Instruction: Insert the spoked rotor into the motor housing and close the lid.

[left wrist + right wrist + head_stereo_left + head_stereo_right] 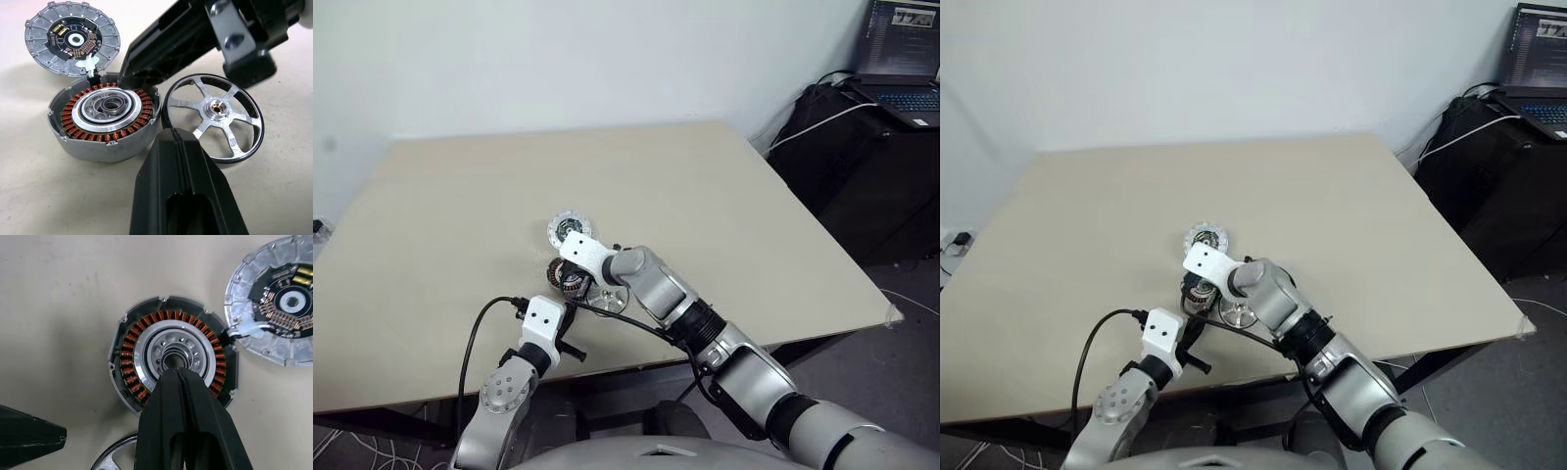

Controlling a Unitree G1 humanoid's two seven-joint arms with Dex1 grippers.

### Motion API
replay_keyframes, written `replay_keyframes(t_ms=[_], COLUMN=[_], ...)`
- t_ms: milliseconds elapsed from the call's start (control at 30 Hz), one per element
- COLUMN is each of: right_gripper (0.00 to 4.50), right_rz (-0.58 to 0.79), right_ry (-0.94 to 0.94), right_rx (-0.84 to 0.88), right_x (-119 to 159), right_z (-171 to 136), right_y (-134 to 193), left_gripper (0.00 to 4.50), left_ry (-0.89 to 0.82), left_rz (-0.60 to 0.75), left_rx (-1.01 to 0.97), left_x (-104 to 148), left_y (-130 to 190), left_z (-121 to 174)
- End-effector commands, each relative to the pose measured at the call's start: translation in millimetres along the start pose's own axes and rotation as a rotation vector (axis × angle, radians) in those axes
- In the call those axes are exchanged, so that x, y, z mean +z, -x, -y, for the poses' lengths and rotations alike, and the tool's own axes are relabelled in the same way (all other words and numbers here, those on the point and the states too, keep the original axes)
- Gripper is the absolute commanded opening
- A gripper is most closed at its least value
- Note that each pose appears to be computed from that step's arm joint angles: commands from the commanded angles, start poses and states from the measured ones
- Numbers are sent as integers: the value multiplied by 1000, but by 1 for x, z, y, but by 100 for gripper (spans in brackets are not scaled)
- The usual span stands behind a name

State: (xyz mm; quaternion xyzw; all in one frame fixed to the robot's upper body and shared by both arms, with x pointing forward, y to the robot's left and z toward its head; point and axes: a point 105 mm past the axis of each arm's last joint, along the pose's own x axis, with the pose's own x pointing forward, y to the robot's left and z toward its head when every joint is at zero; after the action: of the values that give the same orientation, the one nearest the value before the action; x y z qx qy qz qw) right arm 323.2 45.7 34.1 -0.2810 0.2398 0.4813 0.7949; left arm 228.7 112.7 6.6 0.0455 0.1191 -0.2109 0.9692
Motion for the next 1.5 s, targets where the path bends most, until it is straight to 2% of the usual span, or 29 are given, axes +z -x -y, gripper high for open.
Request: replay_keyframes(t_ms=[33, 333, 1167, 1500], right_gripper=[3, 3, 3, 3], right_rz=[3, -32, 9, 6], right_ry=[21, 18, 11, 46], right_rx=[-14, -19, -11, 56], right_x=[7, -3, 7, 7], right_z=[4, 7, 2, -8], right_y=[-1, -7, -19, -17], left_gripper=[0, 0, 0, 0], left_ry=[-2, 0, 1, 4], left_rz=[37, 36, 20, 20], left_rx=[0, 14, 85, 80], left_x=[9, 8, 4, 3], left_y=[-1, 1, 9, 8], left_z=[0, -1, -11, -10])
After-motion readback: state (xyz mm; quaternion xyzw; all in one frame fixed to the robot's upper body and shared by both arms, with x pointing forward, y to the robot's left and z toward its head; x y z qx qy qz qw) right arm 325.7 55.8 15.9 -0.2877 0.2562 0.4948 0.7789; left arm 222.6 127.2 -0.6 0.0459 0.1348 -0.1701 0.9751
